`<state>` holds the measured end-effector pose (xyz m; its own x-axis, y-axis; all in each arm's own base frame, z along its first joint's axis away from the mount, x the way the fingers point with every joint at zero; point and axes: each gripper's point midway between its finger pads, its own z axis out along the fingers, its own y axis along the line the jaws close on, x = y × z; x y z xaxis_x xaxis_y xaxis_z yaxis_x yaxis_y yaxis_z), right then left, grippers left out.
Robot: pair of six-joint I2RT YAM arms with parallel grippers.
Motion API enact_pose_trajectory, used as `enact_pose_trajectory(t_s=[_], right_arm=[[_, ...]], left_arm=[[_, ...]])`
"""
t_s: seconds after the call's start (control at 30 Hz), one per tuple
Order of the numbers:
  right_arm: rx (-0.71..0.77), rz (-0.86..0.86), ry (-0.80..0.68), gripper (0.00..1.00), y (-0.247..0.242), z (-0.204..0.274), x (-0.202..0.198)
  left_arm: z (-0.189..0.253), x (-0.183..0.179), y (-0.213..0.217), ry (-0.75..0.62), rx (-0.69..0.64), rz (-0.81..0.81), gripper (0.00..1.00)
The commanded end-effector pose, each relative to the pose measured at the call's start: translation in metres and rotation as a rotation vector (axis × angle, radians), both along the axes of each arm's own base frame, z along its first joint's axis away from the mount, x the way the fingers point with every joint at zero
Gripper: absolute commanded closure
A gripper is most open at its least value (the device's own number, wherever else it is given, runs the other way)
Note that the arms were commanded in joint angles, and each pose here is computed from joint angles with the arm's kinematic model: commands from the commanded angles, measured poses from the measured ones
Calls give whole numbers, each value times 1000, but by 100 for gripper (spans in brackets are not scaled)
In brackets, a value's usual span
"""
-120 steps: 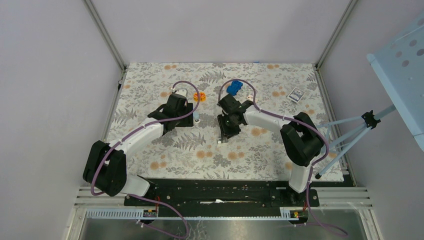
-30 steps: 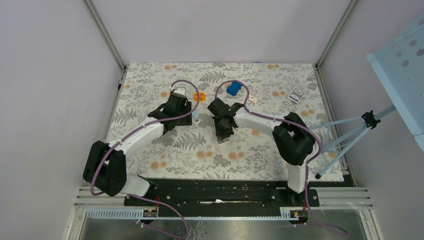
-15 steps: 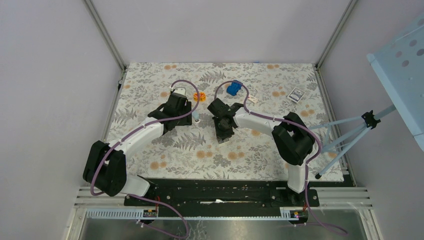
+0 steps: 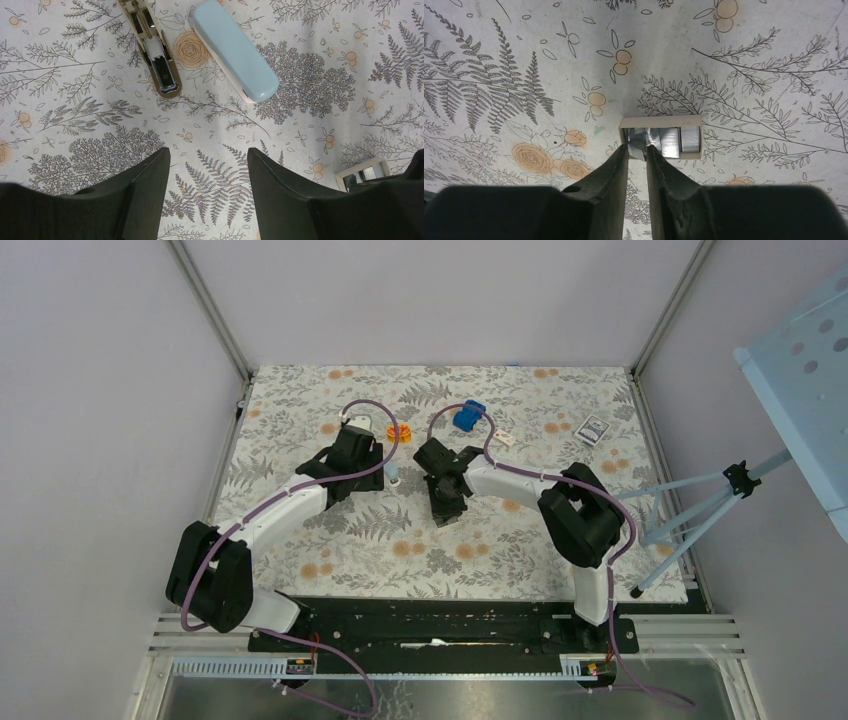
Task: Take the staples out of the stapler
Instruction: Adjust the staple in the staple box.
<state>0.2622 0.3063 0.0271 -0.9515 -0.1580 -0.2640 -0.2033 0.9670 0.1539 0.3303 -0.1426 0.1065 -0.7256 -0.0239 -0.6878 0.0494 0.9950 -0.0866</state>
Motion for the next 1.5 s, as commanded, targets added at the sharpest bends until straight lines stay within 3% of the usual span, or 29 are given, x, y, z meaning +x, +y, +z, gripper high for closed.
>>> enact_pose_trajectory(t_s=[0.0, 0.53, 0.87, 1.47], right_arm=[[24, 28, -3, 74, 11, 6, 1], [43, 32, -10, 85, 13, 9, 2], [65, 29, -30, 100, 16, 17, 5], [137, -8, -39, 100, 12, 35, 9]], left_arm=[[21, 11, -7, -61, -29, 2, 37], [21, 12, -7, -62, -30, 2, 37], [21, 12, -7, -63, -31, 2, 37], [21, 12, -8, -62, -31, 0, 37]])
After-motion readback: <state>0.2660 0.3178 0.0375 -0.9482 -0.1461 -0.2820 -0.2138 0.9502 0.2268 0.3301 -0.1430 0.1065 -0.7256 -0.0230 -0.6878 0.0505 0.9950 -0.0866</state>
